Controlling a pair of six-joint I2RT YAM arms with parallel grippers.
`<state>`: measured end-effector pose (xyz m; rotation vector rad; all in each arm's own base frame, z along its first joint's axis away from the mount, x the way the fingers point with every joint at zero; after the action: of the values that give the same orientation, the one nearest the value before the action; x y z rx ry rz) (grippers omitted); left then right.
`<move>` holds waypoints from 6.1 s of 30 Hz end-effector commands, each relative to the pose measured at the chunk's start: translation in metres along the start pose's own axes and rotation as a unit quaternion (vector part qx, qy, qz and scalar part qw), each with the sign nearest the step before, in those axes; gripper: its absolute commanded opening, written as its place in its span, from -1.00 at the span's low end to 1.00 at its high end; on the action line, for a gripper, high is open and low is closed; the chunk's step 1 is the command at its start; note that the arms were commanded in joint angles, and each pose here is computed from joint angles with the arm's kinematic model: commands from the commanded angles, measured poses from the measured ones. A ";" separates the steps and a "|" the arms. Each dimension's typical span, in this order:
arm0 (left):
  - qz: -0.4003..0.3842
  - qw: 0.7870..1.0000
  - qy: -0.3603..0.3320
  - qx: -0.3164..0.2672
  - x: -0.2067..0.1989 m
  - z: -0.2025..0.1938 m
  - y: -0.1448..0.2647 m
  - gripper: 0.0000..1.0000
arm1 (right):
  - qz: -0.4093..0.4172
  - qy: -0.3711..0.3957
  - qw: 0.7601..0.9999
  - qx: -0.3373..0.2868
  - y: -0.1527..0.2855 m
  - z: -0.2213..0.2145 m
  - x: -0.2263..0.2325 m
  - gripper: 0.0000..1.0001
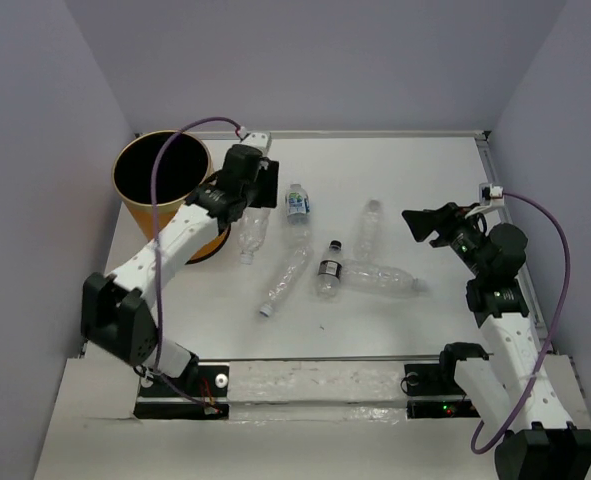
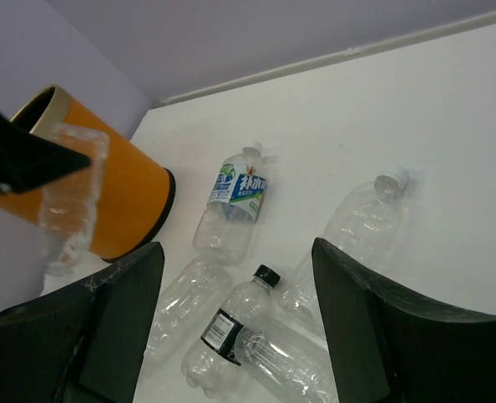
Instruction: Put the plastic bottles in the bin
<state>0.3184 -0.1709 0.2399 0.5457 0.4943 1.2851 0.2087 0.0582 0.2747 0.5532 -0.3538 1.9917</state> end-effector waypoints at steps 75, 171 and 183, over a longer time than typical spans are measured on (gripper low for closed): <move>-0.131 0.880 0.132 -0.436 0.062 -0.009 0.295 0.98 | 0.178 0.147 0.969 0.089 -0.283 -0.013 0.241 -0.35; -0.046 0.998 -0.011 -0.043 -0.065 -0.036 0.053 0.15 | -0.164 0.088 0.976 0.113 -0.060 -0.092 0.030 0.93; -0.017 0.913 0.145 -0.381 0.029 0.124 0.194 0.15 | -0.264 0.111 0.942 0.173 -0.135 -0.091 -0.031 0.99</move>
<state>0.2497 -0.1541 0.4097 -0.1087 0.3004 1.3135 0.2980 0.1397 0.1840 0.5753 0.2404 1.5817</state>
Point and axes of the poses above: each gripper's point midway between its finger pads, its own y axis back along the fingers, its own x axis along the line the jaws close on, z = x × y, the point moved 9 cm from there along y, back along the fingers
